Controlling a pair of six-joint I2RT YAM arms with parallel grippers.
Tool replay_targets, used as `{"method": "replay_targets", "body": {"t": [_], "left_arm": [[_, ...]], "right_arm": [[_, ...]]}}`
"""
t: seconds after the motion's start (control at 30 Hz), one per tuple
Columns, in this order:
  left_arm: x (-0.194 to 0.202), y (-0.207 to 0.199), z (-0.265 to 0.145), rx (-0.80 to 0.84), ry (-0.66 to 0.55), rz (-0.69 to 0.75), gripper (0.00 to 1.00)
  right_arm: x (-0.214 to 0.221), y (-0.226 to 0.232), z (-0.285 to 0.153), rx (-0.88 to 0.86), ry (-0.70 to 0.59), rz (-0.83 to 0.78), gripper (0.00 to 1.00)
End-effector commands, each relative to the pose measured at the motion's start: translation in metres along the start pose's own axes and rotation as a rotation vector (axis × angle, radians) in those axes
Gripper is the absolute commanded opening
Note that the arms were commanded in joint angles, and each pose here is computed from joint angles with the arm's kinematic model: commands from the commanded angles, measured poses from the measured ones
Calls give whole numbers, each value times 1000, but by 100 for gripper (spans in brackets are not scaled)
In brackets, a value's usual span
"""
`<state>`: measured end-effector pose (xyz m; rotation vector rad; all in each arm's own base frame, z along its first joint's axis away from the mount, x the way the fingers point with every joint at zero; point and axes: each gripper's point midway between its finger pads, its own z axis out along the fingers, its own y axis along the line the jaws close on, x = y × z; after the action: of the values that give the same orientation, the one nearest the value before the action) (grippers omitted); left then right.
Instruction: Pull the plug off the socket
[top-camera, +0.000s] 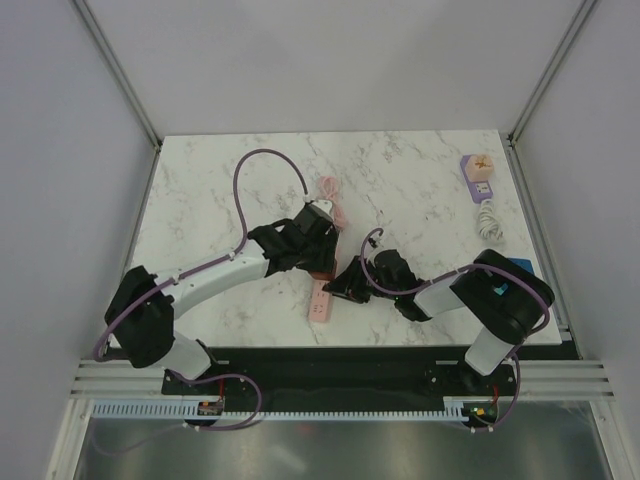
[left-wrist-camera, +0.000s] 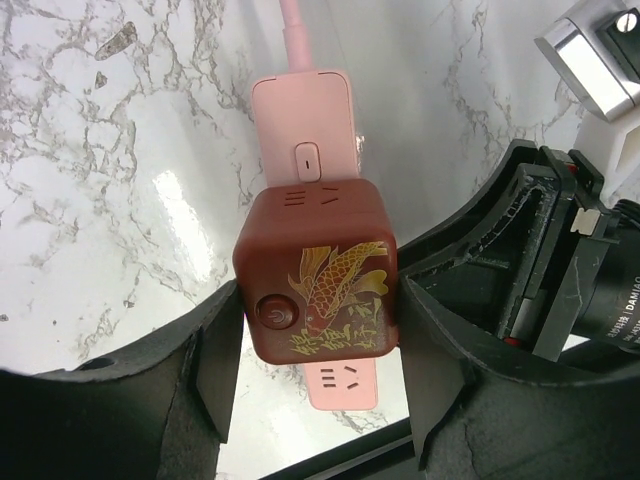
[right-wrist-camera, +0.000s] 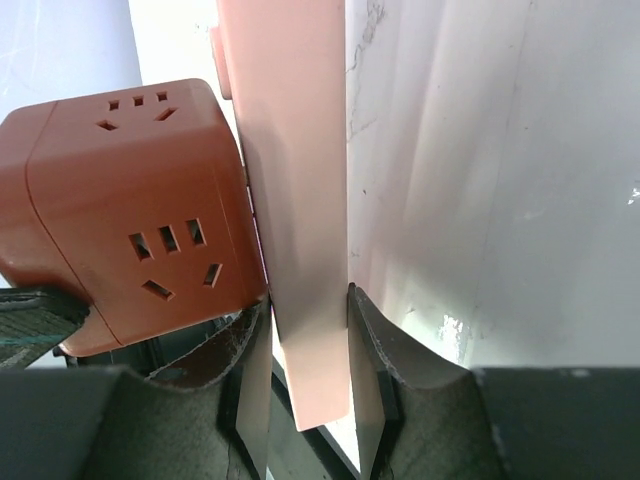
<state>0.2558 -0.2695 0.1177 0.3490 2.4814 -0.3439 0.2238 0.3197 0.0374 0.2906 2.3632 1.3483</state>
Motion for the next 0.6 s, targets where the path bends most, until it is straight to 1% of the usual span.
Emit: {"method": "replay_targets", "body": {"t": [0.0, 0.07, 0.1, 0.13, 0.17, 0.2, 0.23, 0.33, 0.4, 0.47, 0.5, 0.53, 0.57], "left_arm": [[-3, 14, -15, -29, 1, 24, 2], [-5, 25, -13, 13, -6, -42, 2], [2, 26, -15, 65, 8, -62, 2], [-6, 34, -14, 80, -24, -96, 2], [-8, 38, -15, 91, -39, -108, 2], [-2, 36, -18, 141, -33, -115, 2], [-8, 44, -16, 148, -54, -141, 2], [1, 48, -12, 184, -31, -182, 2], [2, 42, -12, 211, -25, -198, 2], [5, 37, -12, 189, -18, -170, 2], [-10, 46, -15, 89, -76, -125, 2], [-7, 33, -18, 45, -83, -48, 2], [5, 39, -15, -31, -28, 1, 2]], "right_arm": [[-7, -73, -8, 294, -56, 6, 0], [-3, -76, -9, 282, -41, 33, 0], [-4, -72, -8, 259, -44, 37, 0], [-2, -73, -8, 253, -38, 44, 0], [0, -76, -11, 247, -30, 54, 0], [-1, -71, -10, 218, -34, 58, 0], [0, -73, -10, 217, -28, 64, 0], [2, -71, -9, 195, -13, 69, 0], [2, -71, -9, 193, -6, 66, 0], [2, -73, -8, 211, -2, 61, 0], [1, -74, -7, 222, -8, 51, 0], [0, -73, -8, 227, -8, 34, 0], [-1, -74, -7, 242, -3, 26, 0]]}}
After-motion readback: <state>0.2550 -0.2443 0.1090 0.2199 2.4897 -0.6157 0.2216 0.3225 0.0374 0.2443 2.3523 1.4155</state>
